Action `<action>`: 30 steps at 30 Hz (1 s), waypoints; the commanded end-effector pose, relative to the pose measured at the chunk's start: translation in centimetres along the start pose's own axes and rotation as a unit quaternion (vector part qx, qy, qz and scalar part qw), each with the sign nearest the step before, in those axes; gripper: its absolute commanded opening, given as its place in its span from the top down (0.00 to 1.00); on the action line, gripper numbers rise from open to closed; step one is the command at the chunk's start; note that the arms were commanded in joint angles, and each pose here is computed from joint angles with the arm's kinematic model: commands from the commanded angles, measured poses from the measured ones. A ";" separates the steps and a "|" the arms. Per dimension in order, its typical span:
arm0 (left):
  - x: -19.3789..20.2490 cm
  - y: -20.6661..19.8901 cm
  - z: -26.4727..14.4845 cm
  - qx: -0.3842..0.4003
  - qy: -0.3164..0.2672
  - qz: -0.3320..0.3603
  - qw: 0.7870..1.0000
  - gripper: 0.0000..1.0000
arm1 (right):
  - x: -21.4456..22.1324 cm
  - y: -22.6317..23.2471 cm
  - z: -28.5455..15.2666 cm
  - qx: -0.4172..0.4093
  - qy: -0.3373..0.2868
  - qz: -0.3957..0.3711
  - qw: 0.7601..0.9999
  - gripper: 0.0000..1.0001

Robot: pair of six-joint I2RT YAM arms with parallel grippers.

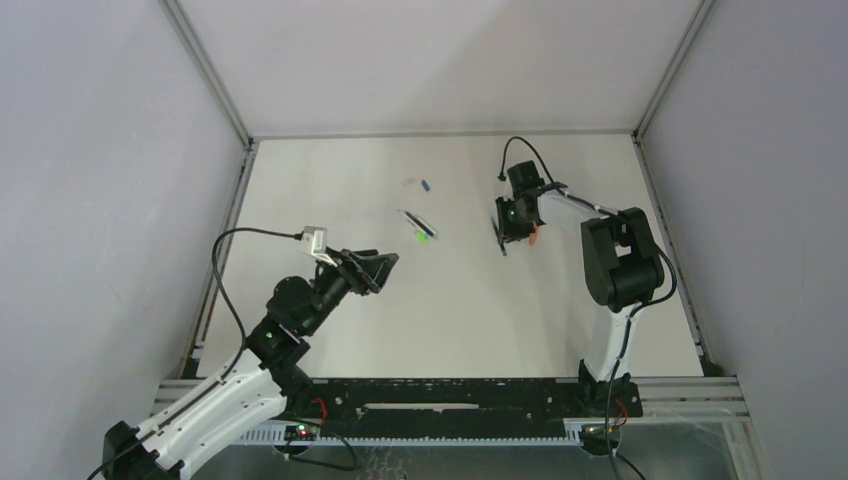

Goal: Insert the pens into the pen caps
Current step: Place the pen at the center of the board.

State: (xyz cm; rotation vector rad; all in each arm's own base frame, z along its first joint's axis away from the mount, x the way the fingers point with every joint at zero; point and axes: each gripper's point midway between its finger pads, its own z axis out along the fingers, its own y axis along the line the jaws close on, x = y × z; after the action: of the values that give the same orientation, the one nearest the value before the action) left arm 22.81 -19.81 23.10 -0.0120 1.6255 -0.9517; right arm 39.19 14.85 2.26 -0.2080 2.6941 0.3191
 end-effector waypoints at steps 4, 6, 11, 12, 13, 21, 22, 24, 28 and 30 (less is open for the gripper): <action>-0.3 0.1 -0.2 0.002 -0.012 -0.006 1.000 0.30 | -1.6 0.3 -1.4 -0.020 -0.014 -0.005 1.000 0.70; -0.3 0.1 -0.2 0.002 -0.012 -0.007 1.000 0.29 | -2.2 1.0 -2.5 -0.046 -0.024 -0.015 0.999 0.70; -0.6 0.0 0.1 0.000 -0.012 -0.003 1.000 0.26 | -3.2 2.7 -5.6 -0.111 -0.049 -0.051 0.991 0.68; -0.6 0.0 0.2 -0.002 -0.013 -0.002 1.000 0.25 | -3.2 3.3 -6.4 -0.136 -0.052 -0.068 0.987 0.68; -0.7 0.1 0.3 -0.004 -0.013 -0.002 1.000 0.24 | -3.1 3.9 -7.4 -0.166 -0.056 -0.085 0.981 0.68; -2.0 1.8 2.1 -0.046 -0.001 0.019 0.999 0.03 | -3.0 7.3 -14.8 -0.295 -0.115 -0.166 0.934 0.68; -2.2 2.0 2.6 -0.049 0.005 0.022 0.999 0.02 | -3.0 7.6 -15.6 -0.301 -0.125 -0.175 0.929 0.68; -2.6 2.6 3.7 -0.051 0.024 0.028 0.998 0.02 | -3.2 8.2 -17.3 -0.312 -0.145 -0.190 0.920 0.67; -2.7 5.0 6.7 -0.073 0.086 0.044 0.993 0.03 | -3.7 9.4 -21.4 -0.332 -0.194 -0.218 0.897 0.67; -3.0 6.3 8.4 -0.083 0.109 0.061 0.989 0.03 | -3.8 10.4 -23.4 -0.350 -0.216 -0.228 0.883 0.65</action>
State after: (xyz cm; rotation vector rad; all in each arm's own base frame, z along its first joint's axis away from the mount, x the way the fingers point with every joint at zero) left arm 30.74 -18.18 20.39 -0.0528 1.8569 -0.7564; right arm 33.35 18.37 21.62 -0.7561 2.1072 0.9695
